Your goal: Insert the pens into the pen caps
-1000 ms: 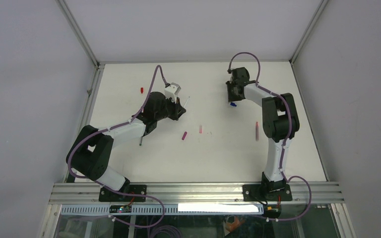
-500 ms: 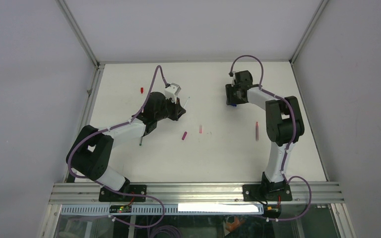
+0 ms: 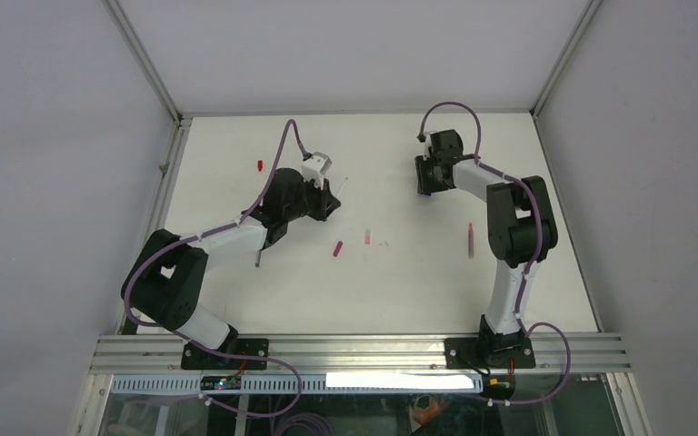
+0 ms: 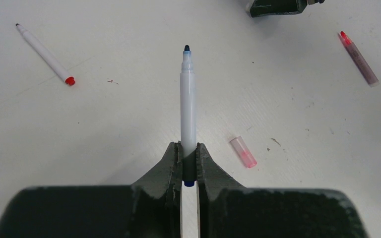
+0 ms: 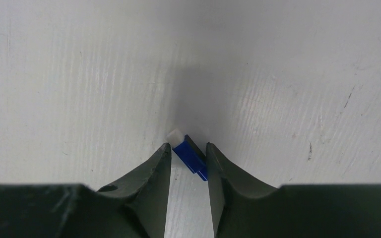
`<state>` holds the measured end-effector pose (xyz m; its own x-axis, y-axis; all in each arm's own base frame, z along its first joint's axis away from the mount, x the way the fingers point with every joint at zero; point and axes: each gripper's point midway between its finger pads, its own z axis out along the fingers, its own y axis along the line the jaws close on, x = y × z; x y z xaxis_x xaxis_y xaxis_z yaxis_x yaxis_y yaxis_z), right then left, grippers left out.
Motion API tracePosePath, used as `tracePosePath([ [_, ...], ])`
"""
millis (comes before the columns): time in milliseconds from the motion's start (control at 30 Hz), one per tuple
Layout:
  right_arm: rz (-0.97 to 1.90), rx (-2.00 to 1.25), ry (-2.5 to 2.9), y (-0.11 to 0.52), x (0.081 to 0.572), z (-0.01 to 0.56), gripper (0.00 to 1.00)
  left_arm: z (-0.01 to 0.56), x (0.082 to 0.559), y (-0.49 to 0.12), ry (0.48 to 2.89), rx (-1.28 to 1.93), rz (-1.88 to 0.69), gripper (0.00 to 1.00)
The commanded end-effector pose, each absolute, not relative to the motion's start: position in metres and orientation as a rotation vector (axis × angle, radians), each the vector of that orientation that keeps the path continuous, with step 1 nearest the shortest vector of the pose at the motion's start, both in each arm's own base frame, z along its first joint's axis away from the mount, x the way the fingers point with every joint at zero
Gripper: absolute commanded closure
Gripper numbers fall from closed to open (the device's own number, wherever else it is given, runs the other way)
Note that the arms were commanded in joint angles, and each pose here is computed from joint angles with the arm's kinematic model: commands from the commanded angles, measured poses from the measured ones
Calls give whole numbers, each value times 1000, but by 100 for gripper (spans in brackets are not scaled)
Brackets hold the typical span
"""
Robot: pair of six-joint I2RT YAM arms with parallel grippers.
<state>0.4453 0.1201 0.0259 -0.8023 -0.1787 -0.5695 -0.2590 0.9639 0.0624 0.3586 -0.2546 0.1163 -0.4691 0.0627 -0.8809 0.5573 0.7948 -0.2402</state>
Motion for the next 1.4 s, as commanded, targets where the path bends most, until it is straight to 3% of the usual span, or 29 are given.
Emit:
tracePosePath([
  [0,155,-317,2480,116,448,44,67,135,363,-265,1942,486,-667,100],
  [233,119,-305,2497,114,451,39,70,133,363,-265,1948,484,-666,100],
  [567,12,-339,2500,112,456,35,66,131,363,-264,1952,483,-662,100],
  [933,11,-363,2539,114,453,28,85,130,362,-264,1956,482,-663,100],
  [1033,9,-344,2558,114,453,26,100,130,362,-264,1956,482,-663,100],
  [1367,115,-186,2501,126,460,50,100,130,366,-267,1957,482,-665,100],
])
